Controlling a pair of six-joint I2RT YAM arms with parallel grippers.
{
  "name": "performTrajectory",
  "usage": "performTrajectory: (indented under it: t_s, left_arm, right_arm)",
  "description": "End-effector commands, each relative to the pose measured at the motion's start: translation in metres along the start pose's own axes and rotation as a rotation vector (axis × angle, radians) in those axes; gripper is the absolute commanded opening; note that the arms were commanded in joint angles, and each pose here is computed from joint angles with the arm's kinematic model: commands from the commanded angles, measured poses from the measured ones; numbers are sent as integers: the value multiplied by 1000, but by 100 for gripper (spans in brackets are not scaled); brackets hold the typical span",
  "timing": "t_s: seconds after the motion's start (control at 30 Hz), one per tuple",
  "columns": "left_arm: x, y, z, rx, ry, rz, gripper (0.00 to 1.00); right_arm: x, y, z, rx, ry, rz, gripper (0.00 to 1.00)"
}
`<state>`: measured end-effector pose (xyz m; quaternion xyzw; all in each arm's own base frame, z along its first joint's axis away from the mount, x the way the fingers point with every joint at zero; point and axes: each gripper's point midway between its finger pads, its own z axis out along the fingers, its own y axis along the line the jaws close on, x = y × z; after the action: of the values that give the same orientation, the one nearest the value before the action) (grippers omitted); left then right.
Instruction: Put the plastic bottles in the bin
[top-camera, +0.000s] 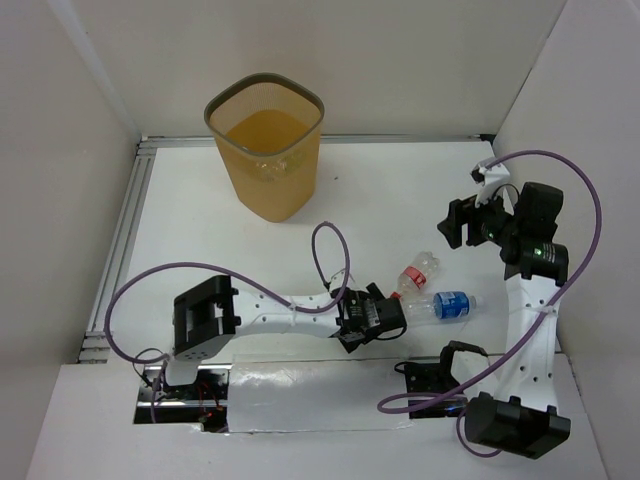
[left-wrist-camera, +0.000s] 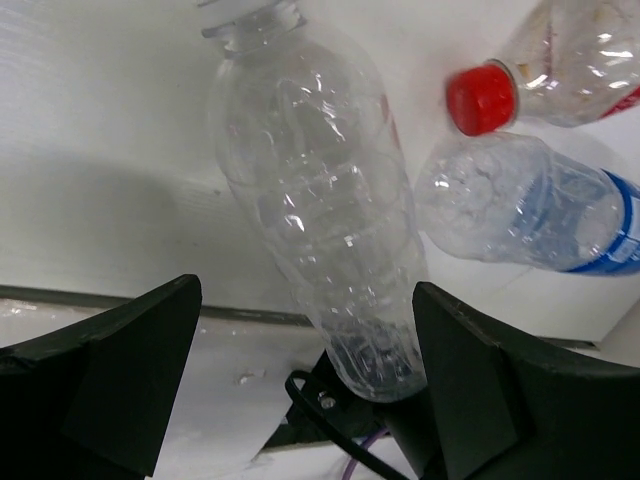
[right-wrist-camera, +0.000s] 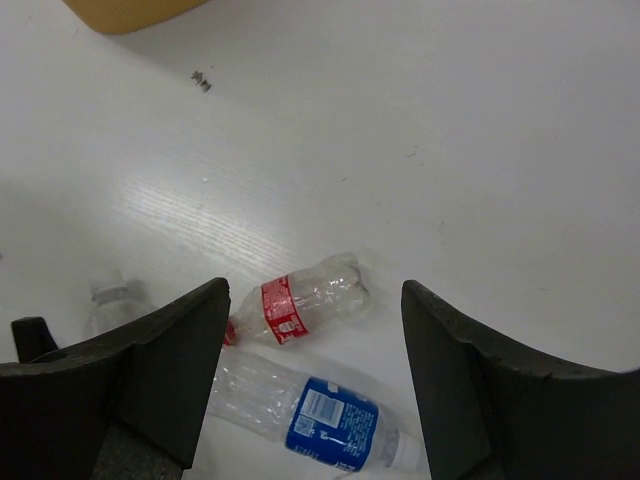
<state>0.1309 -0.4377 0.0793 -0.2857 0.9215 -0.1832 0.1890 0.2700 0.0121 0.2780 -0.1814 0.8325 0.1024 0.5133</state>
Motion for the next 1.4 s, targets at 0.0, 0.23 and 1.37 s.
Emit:
performTrajectory:
  t_s: [0.0,0.23,1.37]
  left_arm:
    - [1,-3,14,-22,-9,-70,100]
    - [0,-6,38,-36,-3,-117,97]
    - [-266,-118,-190,374,-665,466,26]
  right_arm:
    - [-2,12,-8,-33,-8,16,76]
    - [3,20,-12,-60,5,33,76]
    - [1,38,-6,-204,3,25,34]
